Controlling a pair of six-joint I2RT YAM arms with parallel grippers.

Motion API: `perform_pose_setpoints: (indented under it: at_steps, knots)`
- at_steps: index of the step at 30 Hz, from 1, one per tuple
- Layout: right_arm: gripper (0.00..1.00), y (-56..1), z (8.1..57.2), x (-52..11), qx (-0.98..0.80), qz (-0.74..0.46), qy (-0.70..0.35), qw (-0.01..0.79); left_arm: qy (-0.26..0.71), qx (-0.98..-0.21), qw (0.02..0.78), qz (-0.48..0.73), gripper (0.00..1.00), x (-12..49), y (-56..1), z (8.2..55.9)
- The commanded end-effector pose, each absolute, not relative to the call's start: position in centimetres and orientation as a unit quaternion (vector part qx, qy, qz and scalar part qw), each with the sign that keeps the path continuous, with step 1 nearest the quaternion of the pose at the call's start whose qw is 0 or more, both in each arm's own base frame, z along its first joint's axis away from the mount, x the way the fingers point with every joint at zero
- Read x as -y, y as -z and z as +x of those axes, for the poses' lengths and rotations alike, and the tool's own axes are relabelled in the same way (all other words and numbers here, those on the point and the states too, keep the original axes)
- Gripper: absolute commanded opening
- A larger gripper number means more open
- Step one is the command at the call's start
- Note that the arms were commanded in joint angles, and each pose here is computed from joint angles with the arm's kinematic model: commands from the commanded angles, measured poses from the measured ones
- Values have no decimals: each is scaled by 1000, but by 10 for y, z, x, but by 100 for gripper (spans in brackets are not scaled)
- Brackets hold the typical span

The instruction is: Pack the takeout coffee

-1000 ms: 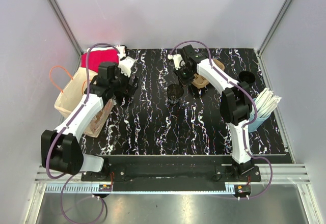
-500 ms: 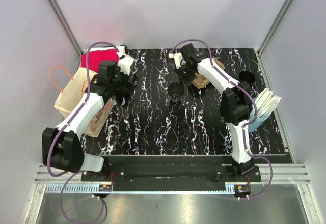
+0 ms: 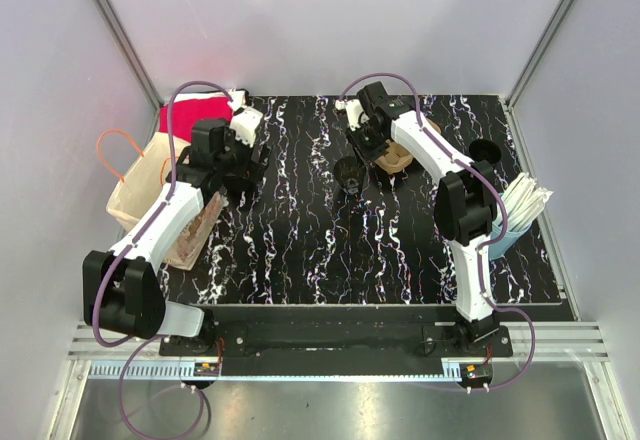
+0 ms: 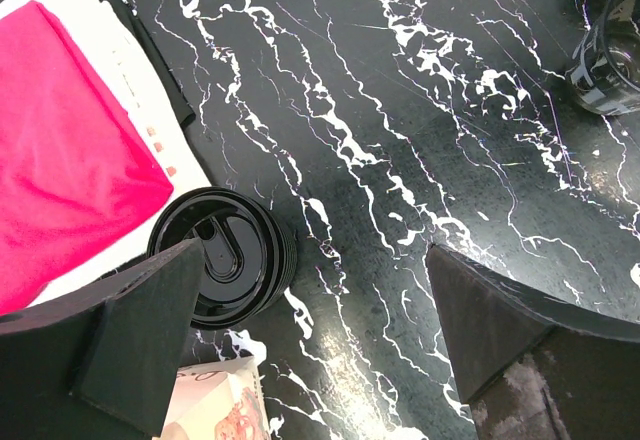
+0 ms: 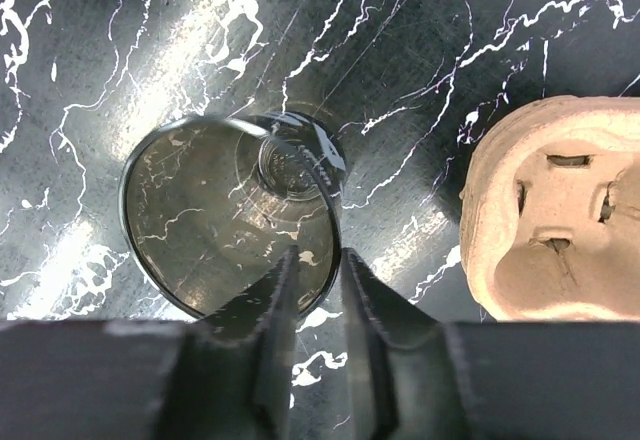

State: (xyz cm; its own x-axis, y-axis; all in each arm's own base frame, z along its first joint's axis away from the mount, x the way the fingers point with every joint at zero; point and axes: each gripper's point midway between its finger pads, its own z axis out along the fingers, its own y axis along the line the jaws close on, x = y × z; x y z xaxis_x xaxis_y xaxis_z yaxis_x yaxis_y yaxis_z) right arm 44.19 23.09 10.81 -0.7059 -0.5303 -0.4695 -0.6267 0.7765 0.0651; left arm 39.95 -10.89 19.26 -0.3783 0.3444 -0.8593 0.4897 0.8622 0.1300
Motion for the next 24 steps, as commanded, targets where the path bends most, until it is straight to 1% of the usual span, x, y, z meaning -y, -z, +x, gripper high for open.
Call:
perform_pose_setpoints:
  at_steps: [1,7,15,24]
  knots:
    - [34,-149,453,-228,-906,-314,-98,267,71,-809,529,244,99,109,-210,412]
    - [38,-168,457,-225,-900,-312,-96,289,65,-814,526,238,99,106,-206,415]
    - [43,-175,455,-221,-899,-312,-91,295,41,-819,528,222,99,98,-203,422]
    - [50,-238,435,-219,-878,-315,-112,342,-28,-825,523,215,99,76,-194,442]
